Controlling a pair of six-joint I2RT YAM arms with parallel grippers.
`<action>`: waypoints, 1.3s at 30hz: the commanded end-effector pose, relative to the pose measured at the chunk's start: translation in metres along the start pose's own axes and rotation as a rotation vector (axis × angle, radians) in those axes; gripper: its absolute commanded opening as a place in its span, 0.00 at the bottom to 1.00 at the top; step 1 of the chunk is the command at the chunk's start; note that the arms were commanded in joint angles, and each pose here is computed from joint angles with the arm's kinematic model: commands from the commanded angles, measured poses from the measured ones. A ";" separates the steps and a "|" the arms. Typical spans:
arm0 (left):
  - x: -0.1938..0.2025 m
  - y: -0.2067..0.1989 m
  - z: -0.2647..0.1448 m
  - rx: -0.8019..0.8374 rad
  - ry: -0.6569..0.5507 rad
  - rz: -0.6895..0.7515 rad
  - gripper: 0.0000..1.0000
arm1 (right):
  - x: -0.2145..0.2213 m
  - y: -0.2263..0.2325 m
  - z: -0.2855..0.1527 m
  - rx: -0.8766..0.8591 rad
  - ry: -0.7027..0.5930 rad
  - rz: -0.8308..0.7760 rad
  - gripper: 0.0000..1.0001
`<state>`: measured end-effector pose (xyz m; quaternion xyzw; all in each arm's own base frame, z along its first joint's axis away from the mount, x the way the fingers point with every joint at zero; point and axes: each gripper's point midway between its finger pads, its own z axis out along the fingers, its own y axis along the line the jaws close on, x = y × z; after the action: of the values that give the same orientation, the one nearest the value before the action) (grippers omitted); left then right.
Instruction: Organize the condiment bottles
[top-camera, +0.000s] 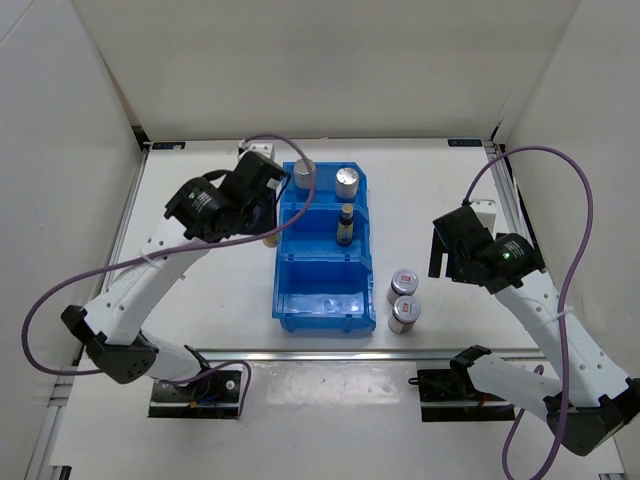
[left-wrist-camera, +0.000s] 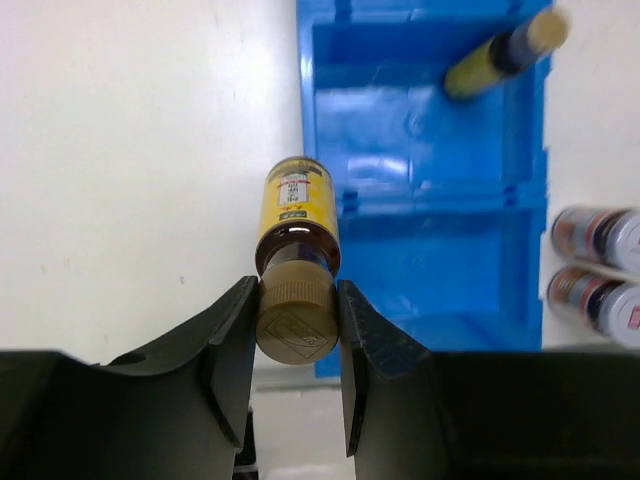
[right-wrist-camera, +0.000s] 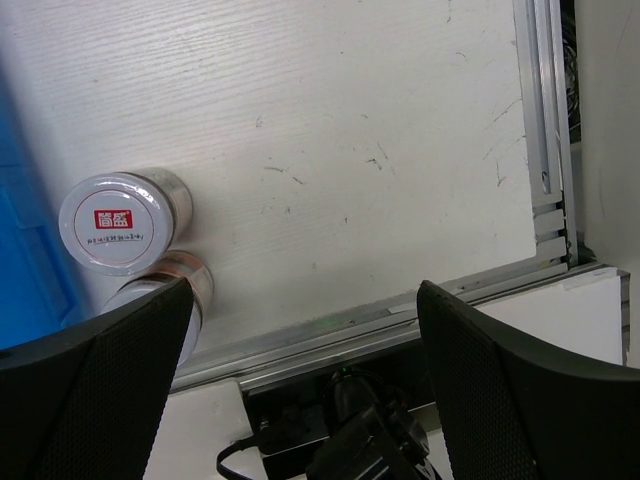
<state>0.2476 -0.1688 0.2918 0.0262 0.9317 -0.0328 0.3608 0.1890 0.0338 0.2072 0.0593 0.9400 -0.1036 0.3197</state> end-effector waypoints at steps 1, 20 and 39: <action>-0.043 -0.009 -0.006 -0.011 -0.106 0.042 0.11 | -0.003 0.003 0.000 -0.011 -0.020 0.012 0.95; -0.063 -0.090 0.117 0.116 -0.066 0.094 0.11 | -0.005 0.002 -0.003 -0.024 -0.042 0.027 0.95; -0.014 -0.092 0.192 0.152 0.107 0.079 0.48 | -0.004 0.004 0.000 -0.015 -0.027 0.017 0.95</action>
<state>0.3787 -0.2655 0.1496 0.0877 0.9497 -0.0616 0.2942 0.1910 0.0359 0.2110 0.0609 0.9366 -0.0927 0.3323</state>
